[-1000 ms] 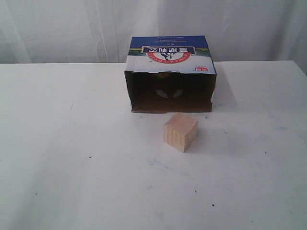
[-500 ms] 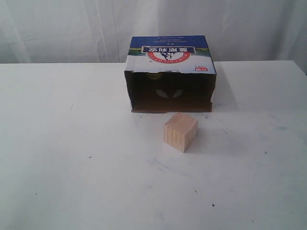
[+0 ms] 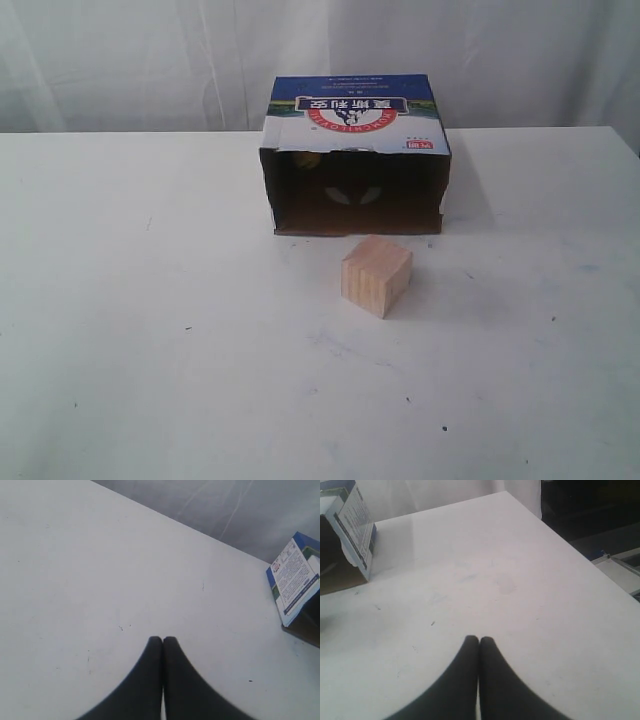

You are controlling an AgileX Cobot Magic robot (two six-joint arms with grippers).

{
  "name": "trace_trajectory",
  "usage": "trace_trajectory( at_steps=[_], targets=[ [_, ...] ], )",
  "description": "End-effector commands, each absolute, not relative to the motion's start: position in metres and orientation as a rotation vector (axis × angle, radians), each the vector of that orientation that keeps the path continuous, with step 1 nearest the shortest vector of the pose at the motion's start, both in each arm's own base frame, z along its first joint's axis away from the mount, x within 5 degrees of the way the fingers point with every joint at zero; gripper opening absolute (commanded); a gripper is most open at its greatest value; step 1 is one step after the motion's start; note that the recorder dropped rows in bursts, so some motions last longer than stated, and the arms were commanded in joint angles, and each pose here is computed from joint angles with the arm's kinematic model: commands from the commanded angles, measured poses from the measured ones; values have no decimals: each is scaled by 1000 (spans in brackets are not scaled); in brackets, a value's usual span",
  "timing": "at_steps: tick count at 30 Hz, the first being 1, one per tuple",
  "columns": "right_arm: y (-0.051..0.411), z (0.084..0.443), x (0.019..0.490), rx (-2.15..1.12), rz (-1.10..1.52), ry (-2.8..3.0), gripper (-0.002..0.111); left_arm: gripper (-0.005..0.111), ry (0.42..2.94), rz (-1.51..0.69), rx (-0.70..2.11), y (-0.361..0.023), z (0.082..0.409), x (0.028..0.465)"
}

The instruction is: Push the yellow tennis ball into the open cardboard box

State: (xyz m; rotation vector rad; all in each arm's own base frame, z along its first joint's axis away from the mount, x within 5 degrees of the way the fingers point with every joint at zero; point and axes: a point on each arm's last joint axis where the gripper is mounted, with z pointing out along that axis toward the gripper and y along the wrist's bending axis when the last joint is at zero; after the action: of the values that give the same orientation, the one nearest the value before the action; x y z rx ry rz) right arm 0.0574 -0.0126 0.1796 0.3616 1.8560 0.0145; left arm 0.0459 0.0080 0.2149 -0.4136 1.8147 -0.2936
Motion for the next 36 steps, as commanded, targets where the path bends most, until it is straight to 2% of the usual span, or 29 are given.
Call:
trace_trajectory(
  at_steps=[1, 3, 7, 8, 10, 12, 36],
  targets=[
    [-13, 179, 57, 369, 11, 1854, 0, 0, 1876, -265, -463, 11, 209, 42],
    [-13, 179, 57, 369, 11, 1854, 0, 0, 1974, -178, -409, 12, 194, 42],
    [-13, 179, 57, 369, 11, 1854, 0, 0, 2135, -209, -77, -5, 156, 43],
    [-13, 179, 57, 369, 11, 1854, 0, 0, 2116, -195, -18, -7, 152, 44],
    [-13, 179, 57, 368, 12, 1853, 0, 0, 1958, -27, 259, -7, 163, 50],
    [-13, 179, 57, 369, 11, 1852, 0, 0, 1908, 38, 364, -8, 166, 51],
    [-13, 179, 57, 368, 12, 1851, 0, 0, 1902, 64, 289, -5, 167, 52]
  ],
)
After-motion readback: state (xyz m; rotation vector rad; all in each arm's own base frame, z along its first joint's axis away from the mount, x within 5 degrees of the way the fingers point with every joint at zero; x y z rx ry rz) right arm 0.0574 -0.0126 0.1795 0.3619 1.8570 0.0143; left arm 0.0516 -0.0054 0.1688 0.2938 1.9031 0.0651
